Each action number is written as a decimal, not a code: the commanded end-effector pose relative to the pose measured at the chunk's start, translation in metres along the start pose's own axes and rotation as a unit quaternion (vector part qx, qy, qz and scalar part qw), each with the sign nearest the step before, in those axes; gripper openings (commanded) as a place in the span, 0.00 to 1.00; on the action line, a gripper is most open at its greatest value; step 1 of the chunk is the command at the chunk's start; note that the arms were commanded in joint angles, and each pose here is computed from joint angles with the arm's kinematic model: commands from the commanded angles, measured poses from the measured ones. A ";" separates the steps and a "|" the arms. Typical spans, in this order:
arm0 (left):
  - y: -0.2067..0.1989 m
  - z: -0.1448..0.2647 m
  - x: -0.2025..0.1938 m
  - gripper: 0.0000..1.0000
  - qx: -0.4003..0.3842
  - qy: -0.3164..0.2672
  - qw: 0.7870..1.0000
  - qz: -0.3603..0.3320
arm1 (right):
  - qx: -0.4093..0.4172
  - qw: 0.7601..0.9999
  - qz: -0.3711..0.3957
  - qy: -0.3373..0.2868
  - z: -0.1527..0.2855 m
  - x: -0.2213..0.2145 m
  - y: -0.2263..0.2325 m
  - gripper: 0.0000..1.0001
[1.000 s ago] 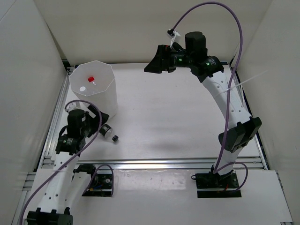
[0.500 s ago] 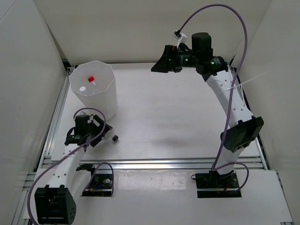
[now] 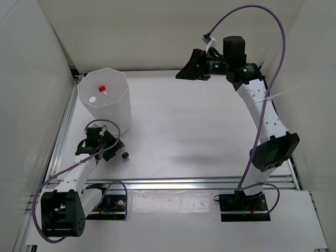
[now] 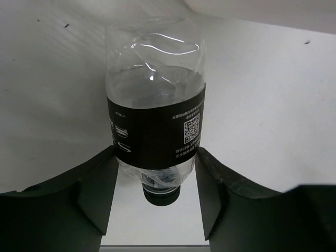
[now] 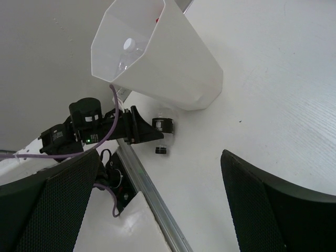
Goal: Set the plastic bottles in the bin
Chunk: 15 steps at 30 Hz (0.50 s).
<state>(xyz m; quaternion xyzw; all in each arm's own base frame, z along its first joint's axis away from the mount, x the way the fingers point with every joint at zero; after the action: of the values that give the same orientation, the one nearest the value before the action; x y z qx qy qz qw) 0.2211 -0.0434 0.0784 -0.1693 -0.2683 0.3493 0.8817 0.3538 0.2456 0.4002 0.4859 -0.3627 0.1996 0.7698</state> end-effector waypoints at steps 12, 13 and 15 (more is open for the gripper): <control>-0.070 0.178 0.087 0.59 -0.099 -0.257 0.961 -0.027 | 0.026 1.000 0.011 -0.006 0.008 0.002 0.012 1.00; -0.076 0.189 0.098 0.59 -0.096 -0.277 0.955 -0.035 | 0.026 1.000 0.011 -0.006 0.008 0.002 0.012 1.00; -0.104 0.223 0.128 0.59 -0.104 -0.318 0.940 -0.066 | 0.033 0.999 0.009 -0.008 0.007 0.005 0.014 1.00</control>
<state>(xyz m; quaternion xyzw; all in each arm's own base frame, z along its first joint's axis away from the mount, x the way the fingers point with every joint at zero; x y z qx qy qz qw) 0.2132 -0.0175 0.3132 -0.1809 -0.5417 0.3139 0.7585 0.3516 0.2469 0.3948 0.4939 -0.3486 0.1992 0.7712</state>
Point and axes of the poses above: each gripper's point midway between its finger pads, its own z axis back along the fingers, its own y axis along the line the jaws close on, x = y × z, the point moved 4 cm from there along z, back along the fingers, and after that the axes turned 1 degree about z, right-handed, at the moved point
